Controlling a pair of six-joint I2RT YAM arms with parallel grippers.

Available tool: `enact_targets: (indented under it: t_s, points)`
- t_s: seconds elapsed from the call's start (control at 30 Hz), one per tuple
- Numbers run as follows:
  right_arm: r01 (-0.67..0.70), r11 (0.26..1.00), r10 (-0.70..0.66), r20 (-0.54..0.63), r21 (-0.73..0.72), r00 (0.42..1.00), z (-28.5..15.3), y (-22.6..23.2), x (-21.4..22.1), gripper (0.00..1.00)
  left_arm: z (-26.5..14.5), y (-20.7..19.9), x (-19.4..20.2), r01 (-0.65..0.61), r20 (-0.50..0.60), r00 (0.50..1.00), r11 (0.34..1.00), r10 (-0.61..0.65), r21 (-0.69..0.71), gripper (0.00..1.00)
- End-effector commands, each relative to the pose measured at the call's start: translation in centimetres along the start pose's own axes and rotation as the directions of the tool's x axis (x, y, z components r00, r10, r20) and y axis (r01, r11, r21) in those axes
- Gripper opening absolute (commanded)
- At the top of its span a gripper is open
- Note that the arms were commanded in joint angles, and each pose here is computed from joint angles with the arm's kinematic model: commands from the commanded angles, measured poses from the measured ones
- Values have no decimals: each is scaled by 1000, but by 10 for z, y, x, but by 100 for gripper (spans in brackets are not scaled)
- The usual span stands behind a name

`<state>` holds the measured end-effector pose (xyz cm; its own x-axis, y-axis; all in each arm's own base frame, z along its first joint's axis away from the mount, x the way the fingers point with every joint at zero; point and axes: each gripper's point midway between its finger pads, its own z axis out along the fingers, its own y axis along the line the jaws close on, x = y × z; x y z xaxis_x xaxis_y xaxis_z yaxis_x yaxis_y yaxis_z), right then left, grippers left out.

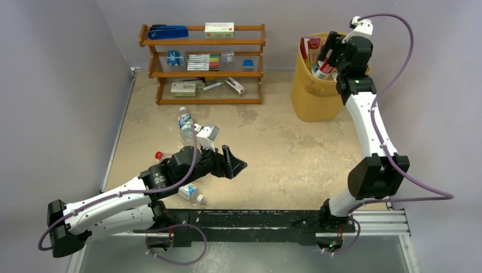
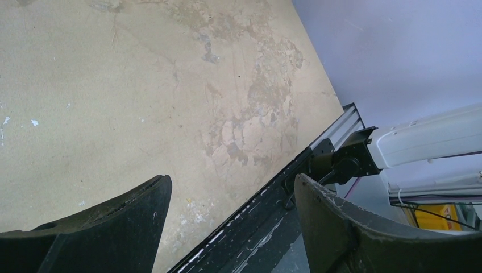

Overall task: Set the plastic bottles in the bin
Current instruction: Place the plastic bottle in the trash bin, then adjust the trash bin at the center of the board.

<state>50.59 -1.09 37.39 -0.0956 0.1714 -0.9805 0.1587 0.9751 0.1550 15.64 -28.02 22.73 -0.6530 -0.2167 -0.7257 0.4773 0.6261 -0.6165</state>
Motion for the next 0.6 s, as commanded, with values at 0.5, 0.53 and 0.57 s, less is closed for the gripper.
enact_targets:
  t_s: [0.5, 0.53, 0.57]
  points:
    - [-57, 996, 67, 136, -75, 988, -140, 8, -113, 99, -12, 42, -25, 52, 115, 993, 963, -22, -265, 84]
    - [-58, 993, 71, 123, -107, 990, -144, 13, -108, 99, -14, 47, -28, 58, 131, 991, 954, -20, -295, 85]
    - [-59, 988, 75, 111, -143, 991, -148, 18, -104, 99, -17, 52, -29, 66, 143, 990, 946, -21, -318, 86]
